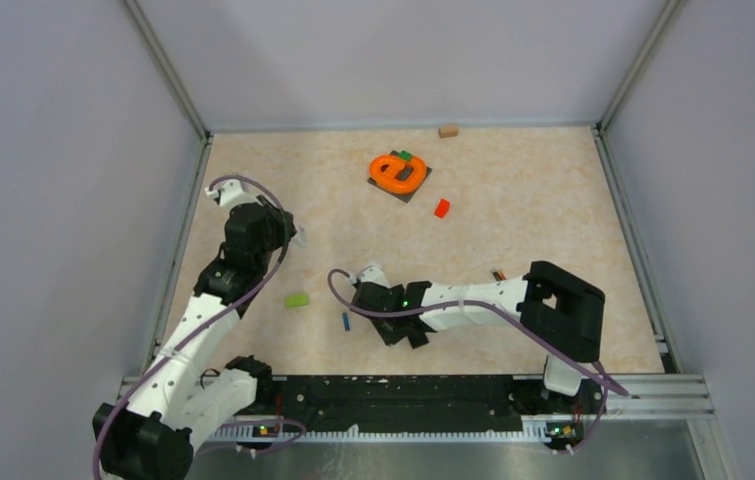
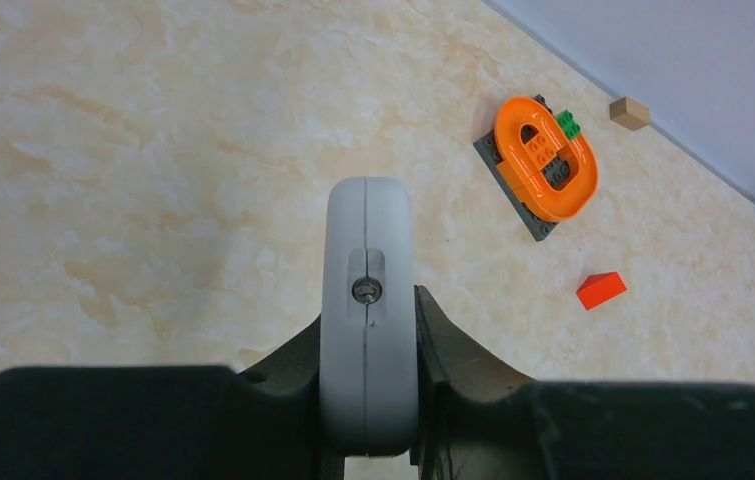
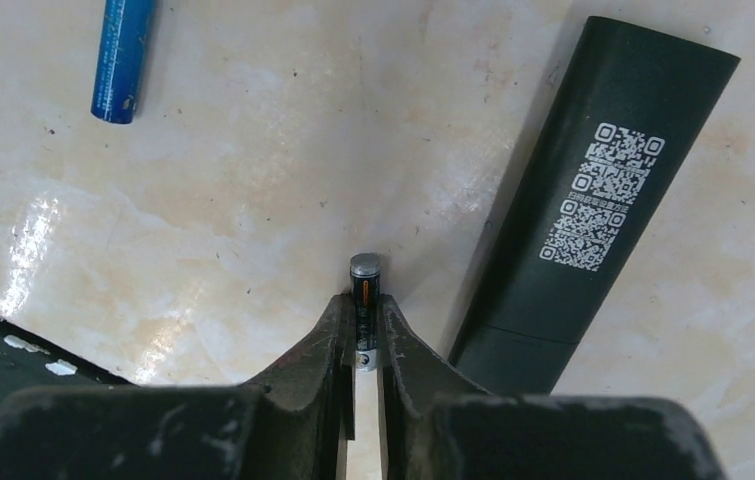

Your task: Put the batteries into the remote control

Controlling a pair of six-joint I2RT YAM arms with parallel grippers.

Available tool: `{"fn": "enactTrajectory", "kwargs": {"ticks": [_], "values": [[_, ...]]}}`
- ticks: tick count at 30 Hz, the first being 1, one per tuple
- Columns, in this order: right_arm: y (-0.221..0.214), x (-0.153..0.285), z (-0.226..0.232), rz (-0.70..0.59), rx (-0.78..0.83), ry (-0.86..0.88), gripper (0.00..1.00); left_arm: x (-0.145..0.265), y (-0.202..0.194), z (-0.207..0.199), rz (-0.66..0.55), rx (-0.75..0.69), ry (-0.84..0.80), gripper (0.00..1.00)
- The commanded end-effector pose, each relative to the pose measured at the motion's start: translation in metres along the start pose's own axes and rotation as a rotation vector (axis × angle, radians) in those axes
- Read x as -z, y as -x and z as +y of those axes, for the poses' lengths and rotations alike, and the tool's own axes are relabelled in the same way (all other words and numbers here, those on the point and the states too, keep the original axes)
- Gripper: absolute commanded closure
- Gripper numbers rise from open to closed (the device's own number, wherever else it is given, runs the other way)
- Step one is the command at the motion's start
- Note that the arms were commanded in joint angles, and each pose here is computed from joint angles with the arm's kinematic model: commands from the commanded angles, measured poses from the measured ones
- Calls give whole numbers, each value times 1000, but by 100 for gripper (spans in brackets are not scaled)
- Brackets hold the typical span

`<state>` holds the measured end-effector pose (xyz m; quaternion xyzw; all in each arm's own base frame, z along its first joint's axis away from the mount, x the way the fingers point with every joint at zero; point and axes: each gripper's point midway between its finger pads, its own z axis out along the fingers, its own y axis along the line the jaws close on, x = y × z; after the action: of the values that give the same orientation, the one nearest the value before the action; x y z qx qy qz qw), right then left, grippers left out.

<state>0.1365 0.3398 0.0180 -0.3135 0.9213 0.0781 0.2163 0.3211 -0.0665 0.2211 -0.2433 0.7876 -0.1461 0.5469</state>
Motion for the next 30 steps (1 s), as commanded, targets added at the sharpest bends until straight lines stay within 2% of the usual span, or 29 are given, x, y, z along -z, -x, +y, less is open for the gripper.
{"fn": "enactTrajectory", "kwargs": {"ticks": [1,7,10,16,20,24,30], "values": [[13,4,-5,-44,-43,-59,94,5,16,-16,-46,30,-66,100],[57,40,-23,-230,-184,-5,98,10,8,-50,1,-4,-263,100],[86,72,-33,-368,-287,100,98,20,3,-79,31,-38,-444,100],[111,123,-79,-573,-460,201,99,58,-11,-135,109,-136,-848,100],[124,148,-93,-659,-459,209,99,78,-20,-156,175,-157,-1034,100],[133,169,-85,-717,-426,282,99,91,-27,-167,250,-160,-1150,100],[137,183,-68,-749,-392,397,99,97,-32,-172,295,-147,-1204,100]]}}
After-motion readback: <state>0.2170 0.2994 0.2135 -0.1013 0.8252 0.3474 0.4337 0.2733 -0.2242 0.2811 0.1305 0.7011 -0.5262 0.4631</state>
